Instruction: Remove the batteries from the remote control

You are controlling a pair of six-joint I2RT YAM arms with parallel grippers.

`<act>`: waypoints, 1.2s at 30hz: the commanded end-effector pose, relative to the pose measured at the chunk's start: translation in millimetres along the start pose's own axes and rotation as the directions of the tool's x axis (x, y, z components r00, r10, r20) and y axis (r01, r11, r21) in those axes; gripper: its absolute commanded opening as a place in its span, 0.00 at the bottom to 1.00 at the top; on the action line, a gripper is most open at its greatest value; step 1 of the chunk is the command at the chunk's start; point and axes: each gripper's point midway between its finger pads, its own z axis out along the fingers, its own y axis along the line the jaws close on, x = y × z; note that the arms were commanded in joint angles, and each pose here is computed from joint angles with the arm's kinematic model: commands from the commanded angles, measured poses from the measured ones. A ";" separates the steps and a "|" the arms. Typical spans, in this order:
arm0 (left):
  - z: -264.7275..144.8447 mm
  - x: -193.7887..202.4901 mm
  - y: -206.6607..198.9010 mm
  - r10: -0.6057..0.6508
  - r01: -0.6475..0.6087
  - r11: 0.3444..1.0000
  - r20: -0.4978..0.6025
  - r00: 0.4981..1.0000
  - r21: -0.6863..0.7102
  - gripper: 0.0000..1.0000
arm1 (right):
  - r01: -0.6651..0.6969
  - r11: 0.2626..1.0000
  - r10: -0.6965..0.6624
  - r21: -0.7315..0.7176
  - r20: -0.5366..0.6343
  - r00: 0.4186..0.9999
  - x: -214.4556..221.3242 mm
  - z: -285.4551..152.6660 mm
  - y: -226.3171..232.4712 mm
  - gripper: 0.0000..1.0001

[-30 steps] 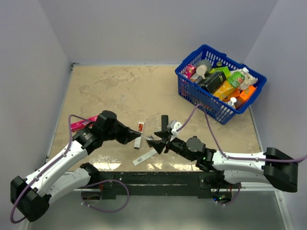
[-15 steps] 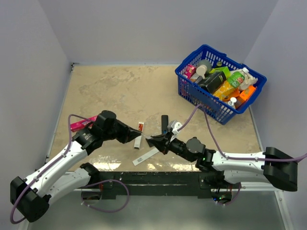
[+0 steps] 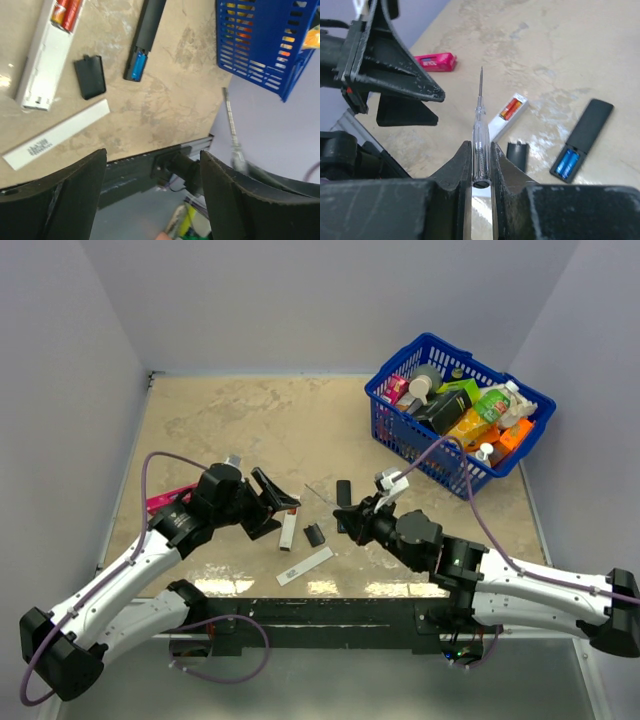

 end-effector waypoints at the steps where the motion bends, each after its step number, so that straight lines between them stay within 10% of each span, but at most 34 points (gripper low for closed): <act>1: -4.4 -19.9 2.6 0.241 -0.241 0.970 0.101 0.965 -0.018 0.79 | 0.001 0.980 0.024 0.200 -0.122 0.992 -9.8 -19.1 -23.4 0.00; 10: 15.3 -53.3 23.1 0.470 -0.462 0.882 0.081 0.879 -0.096 0.77 | 0.093 0.953 -0.001 0.290 -0.305 0.952 -29.2 -24.2 -18.7 0.00; 36: 99.1 -93.5 105.4 0.301 -0.308 0.951 -0.208 0.931 -0.002 0.61 | 0.132 0.947 0.101 0.292 -0.662 0.743 12.9 108.9 7.6 0.00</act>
